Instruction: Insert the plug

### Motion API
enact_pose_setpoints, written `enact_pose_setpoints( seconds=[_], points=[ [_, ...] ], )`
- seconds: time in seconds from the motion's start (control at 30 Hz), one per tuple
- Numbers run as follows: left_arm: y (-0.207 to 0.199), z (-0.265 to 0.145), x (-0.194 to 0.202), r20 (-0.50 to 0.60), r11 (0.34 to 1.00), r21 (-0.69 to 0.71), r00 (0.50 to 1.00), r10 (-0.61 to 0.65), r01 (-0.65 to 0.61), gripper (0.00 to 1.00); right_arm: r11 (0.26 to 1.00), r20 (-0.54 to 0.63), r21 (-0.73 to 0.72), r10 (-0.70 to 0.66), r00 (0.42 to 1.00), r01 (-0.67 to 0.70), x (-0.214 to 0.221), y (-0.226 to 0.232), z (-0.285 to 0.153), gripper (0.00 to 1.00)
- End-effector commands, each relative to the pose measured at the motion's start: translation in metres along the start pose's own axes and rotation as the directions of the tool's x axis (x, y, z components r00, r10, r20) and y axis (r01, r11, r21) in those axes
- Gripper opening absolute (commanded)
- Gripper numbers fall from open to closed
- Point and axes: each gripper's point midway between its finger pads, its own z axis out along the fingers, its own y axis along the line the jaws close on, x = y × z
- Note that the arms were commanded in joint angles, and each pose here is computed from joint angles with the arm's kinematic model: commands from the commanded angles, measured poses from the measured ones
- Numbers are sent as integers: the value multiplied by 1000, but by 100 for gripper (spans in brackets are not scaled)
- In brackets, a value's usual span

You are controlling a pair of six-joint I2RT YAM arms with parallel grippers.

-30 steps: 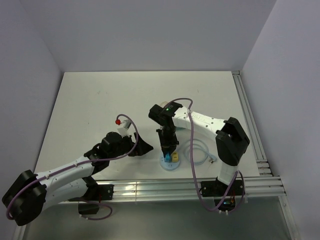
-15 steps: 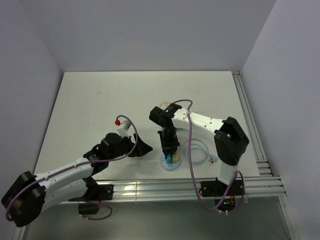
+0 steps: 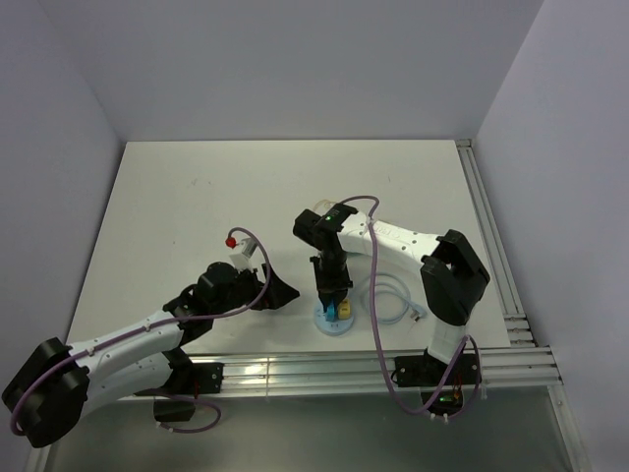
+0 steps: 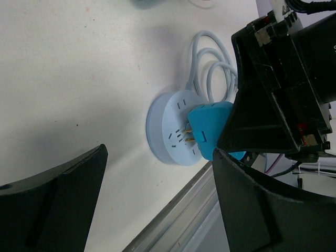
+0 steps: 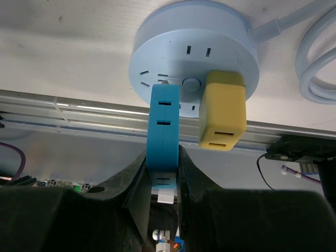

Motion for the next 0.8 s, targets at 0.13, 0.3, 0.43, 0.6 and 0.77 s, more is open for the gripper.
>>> enact_pose_setpoints(
  seconds=[0.13, 0.3, 0.43, 0.6, 0.77],
  points=[
    [-6, -2, -6, 28, 999, 28, 999, 28, -29, 87, 1000, 26, -3, 10, 1000, -10, -7, 7, 1, 0],
    [-5, -3, -5, 28, 999, 26, 999, 26, -27, 87, 1000, 29, -7, 17, 999, -17, -9, 10, 3, 0],
    [-5, -3, -4, 23, 999, 27, 999, 29, -30, 87, 1000, 26, -3, 19, 999, -19, -10, 12, 4, 0],
    [-6, -3, -5, 25, 999, 27, 999, 32, -33, 87, 999, 13, -3, 36, 999, -36, -7, 11, 9, 0],
    [-1, -1, -3, 18, 1000, 11, 999, 29, -30, 87, 998, 11, 27, 53, 999, -53, -7, 6, 13, 0]
  ],
)
